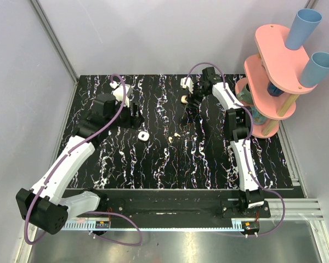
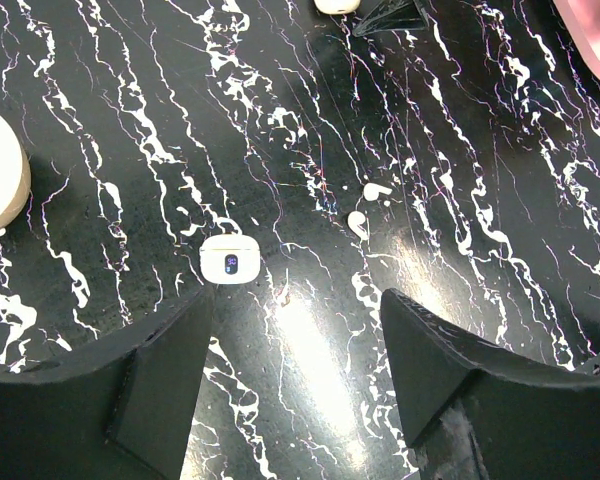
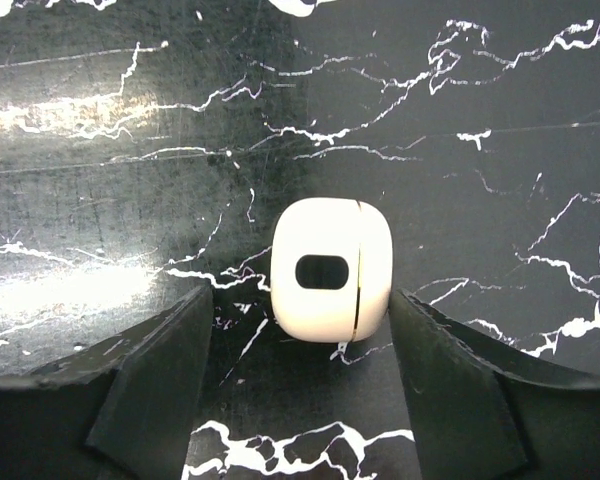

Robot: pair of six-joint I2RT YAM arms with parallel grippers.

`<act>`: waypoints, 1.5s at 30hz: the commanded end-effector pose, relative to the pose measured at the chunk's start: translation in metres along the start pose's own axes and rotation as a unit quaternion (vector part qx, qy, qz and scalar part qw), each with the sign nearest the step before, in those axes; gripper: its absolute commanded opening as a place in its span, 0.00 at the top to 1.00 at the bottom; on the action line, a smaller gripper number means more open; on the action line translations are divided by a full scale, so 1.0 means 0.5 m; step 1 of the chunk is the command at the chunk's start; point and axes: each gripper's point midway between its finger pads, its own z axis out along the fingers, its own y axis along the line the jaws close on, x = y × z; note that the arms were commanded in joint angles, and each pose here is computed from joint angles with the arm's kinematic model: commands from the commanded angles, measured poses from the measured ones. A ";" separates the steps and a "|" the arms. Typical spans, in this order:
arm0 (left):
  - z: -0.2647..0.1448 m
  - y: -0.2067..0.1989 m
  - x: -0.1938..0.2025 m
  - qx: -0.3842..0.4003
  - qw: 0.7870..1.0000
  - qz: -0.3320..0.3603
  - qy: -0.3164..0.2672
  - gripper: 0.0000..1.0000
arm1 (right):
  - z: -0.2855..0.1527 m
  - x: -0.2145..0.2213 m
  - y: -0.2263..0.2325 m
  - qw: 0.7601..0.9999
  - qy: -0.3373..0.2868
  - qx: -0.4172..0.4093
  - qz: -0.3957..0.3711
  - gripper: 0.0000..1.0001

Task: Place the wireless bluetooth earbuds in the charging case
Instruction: Pick up the charging case from the corner of the board.

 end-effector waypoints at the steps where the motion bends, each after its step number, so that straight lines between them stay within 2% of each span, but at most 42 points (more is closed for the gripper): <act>1: -0.002 -0.002 -0.029 -0.003 1.000 0.009 -0.026 0.28 | 0.009 0.023 0.007 1.000 0.024 -0.004 0.011 0.26; 4: -0.004 -0.003 -0.031 -0.002 1.000 0.008 -0.027 0.28 | 0.010 0.025 0.007 1.000 0.025 -0.002 0.013 0.31; 14: -0.016 -0.007 -0.033 0.001 0.999 0.009 -0.036 0.28 | 0.013 0.034 -0.004 0.999 0.032 0.012 0.013 0.36; 20: -0.018 -0.008 -0.038 0.000 0.999 0.011 -0.039 0.28 | 0.012 0.032 -0.005 0.999 0.031 0.014 0.011 0.46; 21: -0.018 -0.008 -0.038 0.000 0.999 0.010 -0.039 0.28 | 0.013 0.033 -0.005 0.999 0.031 0.014 0.011 0.53; 27: -0.019 -0.007 -0.035 0.000 0.999 0.009 -0.039 0.27 | 0.012 0.032 -0.004 0.999 0.029 0.016 0.010 0.67; 32: -0.024 -0.010 -0.038 0.002 0.999 0.010 -0.042 0.27 | 0.008 0.028 0.004 0.999 0.027 0.011 0.014 0.71; 38: -0.026 -0.013 -0.035 0.007 0.999 0.008 -0.043 0.27 | 0.003 0.016 0.023 1.000 0.017 -0.001 0.022 0.71; 45: -0.027 -0.017 -0.032 0.012 0.999 0.006 -0.046 0.27 | -0.009 -0.012 0.040 0.999 0.000 0.006 0.053 0.76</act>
